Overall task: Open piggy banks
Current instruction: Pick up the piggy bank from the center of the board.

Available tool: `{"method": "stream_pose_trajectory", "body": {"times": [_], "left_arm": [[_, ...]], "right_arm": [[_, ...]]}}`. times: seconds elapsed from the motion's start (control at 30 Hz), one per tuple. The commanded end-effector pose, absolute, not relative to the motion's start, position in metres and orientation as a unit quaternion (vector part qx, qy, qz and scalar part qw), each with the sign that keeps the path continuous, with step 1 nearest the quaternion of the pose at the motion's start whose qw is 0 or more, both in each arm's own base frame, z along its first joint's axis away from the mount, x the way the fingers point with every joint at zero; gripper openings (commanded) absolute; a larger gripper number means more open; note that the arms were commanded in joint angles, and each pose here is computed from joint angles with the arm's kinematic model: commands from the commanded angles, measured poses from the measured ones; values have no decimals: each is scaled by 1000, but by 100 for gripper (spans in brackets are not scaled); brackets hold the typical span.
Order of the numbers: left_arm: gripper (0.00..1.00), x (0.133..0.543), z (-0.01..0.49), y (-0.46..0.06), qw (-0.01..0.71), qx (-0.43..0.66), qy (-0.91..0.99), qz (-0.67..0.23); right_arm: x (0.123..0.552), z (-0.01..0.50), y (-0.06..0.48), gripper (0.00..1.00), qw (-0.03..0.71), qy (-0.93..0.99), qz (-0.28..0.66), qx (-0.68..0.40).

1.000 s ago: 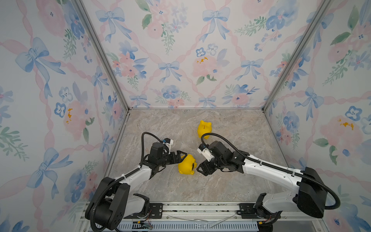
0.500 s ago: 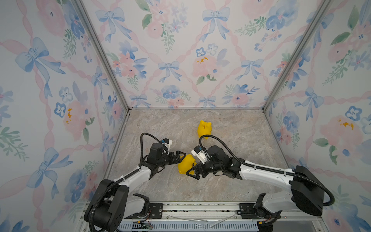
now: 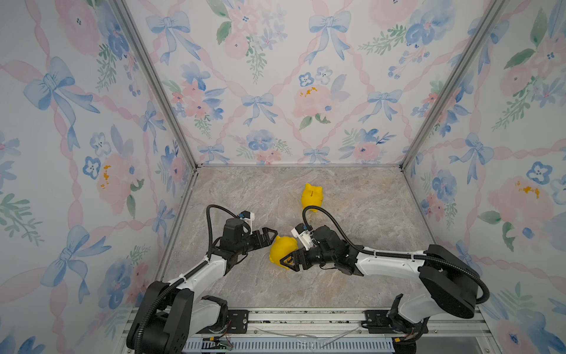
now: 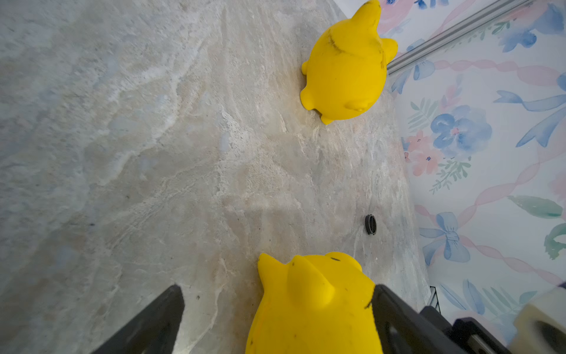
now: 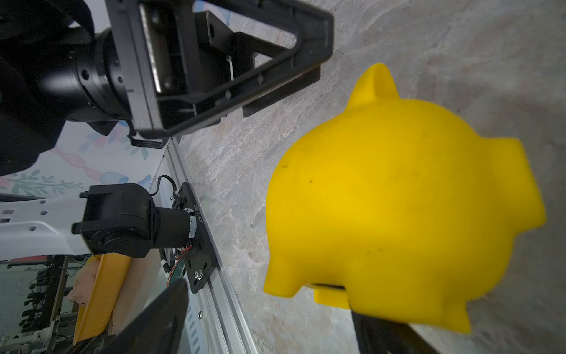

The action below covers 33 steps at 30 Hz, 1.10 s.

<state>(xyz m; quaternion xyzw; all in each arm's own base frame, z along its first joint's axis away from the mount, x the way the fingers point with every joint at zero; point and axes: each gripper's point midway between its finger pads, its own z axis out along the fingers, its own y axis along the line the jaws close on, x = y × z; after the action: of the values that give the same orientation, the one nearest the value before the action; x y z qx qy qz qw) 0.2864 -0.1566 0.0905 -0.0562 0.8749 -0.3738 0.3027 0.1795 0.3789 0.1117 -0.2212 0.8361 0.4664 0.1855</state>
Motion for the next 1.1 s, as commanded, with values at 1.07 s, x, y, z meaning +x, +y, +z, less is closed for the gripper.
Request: {"method": "stream_pose_trajectory", "body": {"times": [1.07], "left_arm": [[98, 277, 75, -161, 286, -56, 873, -391]], "right_arm": [[218, 82, 378, 90, 211, 805, 538, -135]]}}
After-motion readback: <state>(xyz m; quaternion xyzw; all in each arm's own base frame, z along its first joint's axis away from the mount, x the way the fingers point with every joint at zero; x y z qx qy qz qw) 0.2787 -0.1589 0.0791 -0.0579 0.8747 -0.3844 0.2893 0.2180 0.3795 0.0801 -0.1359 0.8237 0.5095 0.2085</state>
